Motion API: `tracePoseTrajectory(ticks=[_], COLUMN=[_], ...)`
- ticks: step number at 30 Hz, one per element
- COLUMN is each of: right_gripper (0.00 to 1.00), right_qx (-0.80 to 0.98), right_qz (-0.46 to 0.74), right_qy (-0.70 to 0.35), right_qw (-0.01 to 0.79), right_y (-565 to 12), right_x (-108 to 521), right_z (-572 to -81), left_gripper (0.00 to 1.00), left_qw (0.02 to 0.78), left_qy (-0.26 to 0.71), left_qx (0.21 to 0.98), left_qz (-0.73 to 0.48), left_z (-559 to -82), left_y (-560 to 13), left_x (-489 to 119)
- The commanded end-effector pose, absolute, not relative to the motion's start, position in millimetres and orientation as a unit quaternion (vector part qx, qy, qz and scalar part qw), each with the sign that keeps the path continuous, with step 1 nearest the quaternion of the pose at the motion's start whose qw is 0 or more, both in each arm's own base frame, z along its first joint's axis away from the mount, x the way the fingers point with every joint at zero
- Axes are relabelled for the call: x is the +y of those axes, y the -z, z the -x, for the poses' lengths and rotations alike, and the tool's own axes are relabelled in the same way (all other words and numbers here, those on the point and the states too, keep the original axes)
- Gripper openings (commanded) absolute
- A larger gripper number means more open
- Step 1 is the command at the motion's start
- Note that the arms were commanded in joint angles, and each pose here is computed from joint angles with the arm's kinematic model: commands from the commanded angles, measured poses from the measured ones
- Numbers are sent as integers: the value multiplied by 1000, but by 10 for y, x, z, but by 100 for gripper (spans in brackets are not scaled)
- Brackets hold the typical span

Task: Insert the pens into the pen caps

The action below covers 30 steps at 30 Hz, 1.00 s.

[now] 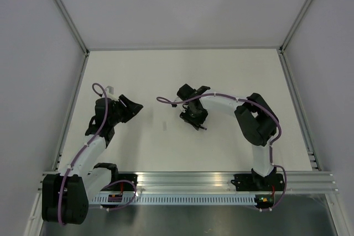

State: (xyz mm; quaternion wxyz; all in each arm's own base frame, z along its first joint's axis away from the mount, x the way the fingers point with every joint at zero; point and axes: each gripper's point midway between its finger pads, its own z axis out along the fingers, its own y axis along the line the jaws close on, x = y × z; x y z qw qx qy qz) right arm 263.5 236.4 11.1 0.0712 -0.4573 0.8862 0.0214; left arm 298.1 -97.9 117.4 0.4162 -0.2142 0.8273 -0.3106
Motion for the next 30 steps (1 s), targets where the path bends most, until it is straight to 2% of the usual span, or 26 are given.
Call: tracePoseTrajectory(ticks=[1, 8, 11, 14, 18, 20, 21, 24, 30], right_gripper=[47, 35, 33, 26, 6, 1, 0, 0, 0], right_qx=[885, 893, 889, 894, 902, 905, 906, 911, 917], right_qz=[462, 449, 457, 448, 431, 424, 421, 405, 347], right_qy=[-8, -2, 13, 5, -8, -15, -15, -39, -96], right_qw=[60, 22, 5, 8, 24, 40, 40, 62, 173], right_y=[-103, -22, 11, 21, 25, 1, 20, -14, -405], right_x=[2322, 2276, 2252, 2285, 2357, 2416, 2402, 2445, 2668], right_z=[-2678, -2484, -2346, -2296, -2260, -2251, -2220, -2181, -2343], left_gripper=[58, 59, 65, 66, 66, 64, 60, 60, 59], left_qw=[418, 416, 419, 420, 413, 406, 407, 395, 363], left_qy=[322, 323, 319, 320, 337, 348, 346, 322, 269], left_qx=[820, 820, 818, 817, 818, 826, 832, 851, 889], left_qz=[221, 223, 229, 233, 216, 176, 147, 124, 75], left_z=[-2979, -2974, -2970, -2953, -2913, -2881, -2868, -2794, -2648], left_y=[-1240, -1223, -1230, -1245, -1239, -1293, -1308, -1299, -1133], left_x=[-986, -982, -954, -943, -1016, -1099, -1128, -1123, -1286])
